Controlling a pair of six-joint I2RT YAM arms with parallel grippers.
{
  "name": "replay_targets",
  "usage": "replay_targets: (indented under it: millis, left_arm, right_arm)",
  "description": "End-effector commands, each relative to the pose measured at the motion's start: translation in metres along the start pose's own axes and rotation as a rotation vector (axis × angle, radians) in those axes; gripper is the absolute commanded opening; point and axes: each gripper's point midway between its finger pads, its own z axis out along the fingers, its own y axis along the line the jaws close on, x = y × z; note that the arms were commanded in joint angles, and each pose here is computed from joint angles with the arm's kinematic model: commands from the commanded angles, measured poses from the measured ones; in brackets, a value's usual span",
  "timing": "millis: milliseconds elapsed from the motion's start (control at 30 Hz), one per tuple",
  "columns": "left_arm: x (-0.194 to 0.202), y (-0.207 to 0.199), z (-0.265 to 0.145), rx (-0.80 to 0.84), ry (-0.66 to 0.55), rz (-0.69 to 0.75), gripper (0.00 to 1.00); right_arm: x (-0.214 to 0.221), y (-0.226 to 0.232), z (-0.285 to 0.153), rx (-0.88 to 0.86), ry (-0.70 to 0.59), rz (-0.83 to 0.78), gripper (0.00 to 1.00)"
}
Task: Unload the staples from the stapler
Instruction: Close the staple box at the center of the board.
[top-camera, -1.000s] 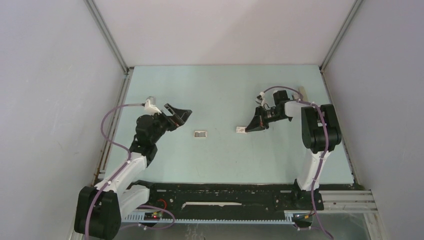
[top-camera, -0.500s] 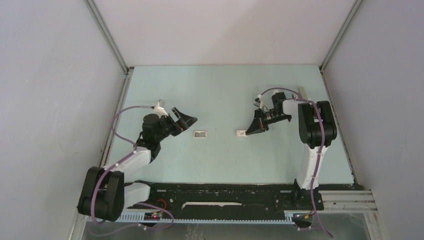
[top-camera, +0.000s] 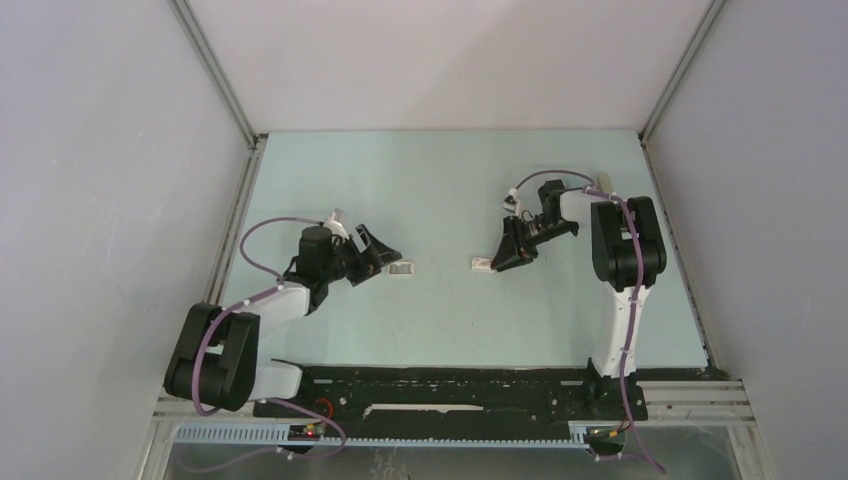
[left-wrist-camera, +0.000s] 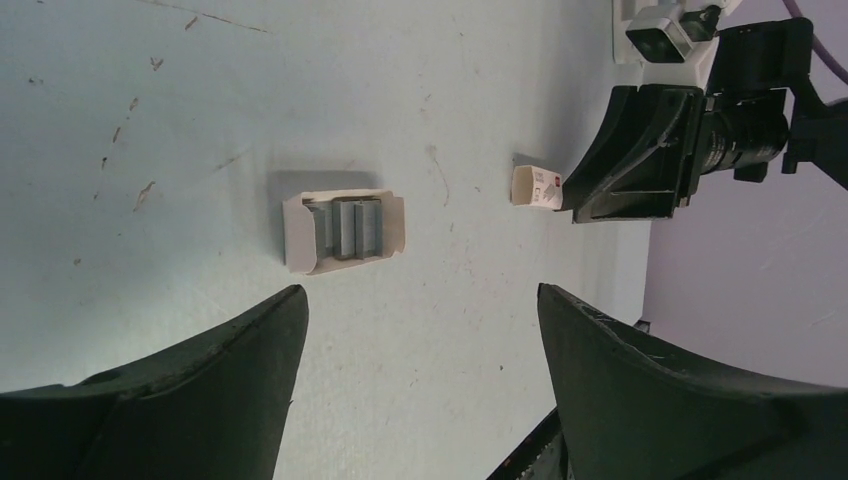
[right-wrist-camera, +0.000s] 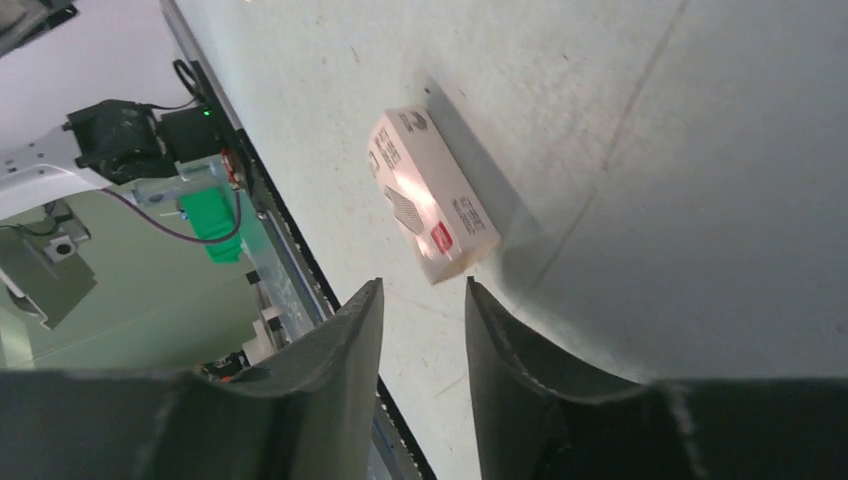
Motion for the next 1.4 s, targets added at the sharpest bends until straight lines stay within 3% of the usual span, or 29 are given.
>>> replay_targets:
  millis: [0,167,367,500,567,633,700,967,1167,1267,1367]
  left_arm:
    - [-0.017,-0.013,0.002,-0.001,-0.016,0.049,0.89]
    - [-0.025,-0.022,-0.002,0.001,-0.024,0.079,0.85]
    - [-0.031,-0.061,-0.009,0.128,-0.031,0.125,0.8]
    - [-0.027,-0.094,-0.008,0.251,0.004,0.155,0.79]
    - [-0.021,-0.108,-0.003,0.292,0.036,0.176,0.77]
    - [-0.014,-0.118,0.006,0.316,0.075,0.187,0.75]
    - [-0.006,-0.126,0.015,0.338,0.116,0.193,0.72]
    - [0.01,-0.138,0.052,0.396,0.217,0.134,0.62]
    - [0.01,-0.134,0.057,0.385,0.206,0.107,0.59]
    - [0.01,-0.131,0.06,0.372,0.207,0.087,0.5]
    - [0.012,-0.128,0.062,0.365,0.215,0.073,0.48]
  right_arm:
    - [-0.005,0.004,-0.028,0.097,-0.031,-0.069,0.47]
    - [-0.01,0.017,-0.051,0.139,-0.071,-0.178,0.47]
    - [-0.021,0.06,-0.071,0.129,-0.132,-0.46,0.49]
    - [-0.035,0.094,-0.068,0.141,-0.185,-0.702,0.51]
    - [-0.033,0.105,-0.056,0.119,-0.188,-0.881,0.58]
    - [-0.018,0.099,-0.038,0.104,-0.128,-1.108,0.68]
    - [-0.016,0.088,-0.027,0.144,-0.064,-1.275,0.71]
    - [-0.044,0.046,-0.015,0.358,0.028,-1.402,0.78]
    - [-0.036,0.022,0.002,0.372,0.128,-1.399,0.79]
    - [-0.034,0.018,0.008,0.365,0.145,-1.406,0.79]
    - [-0.031,0.013,0.013,0.367,0.175,-1.416,0.79]
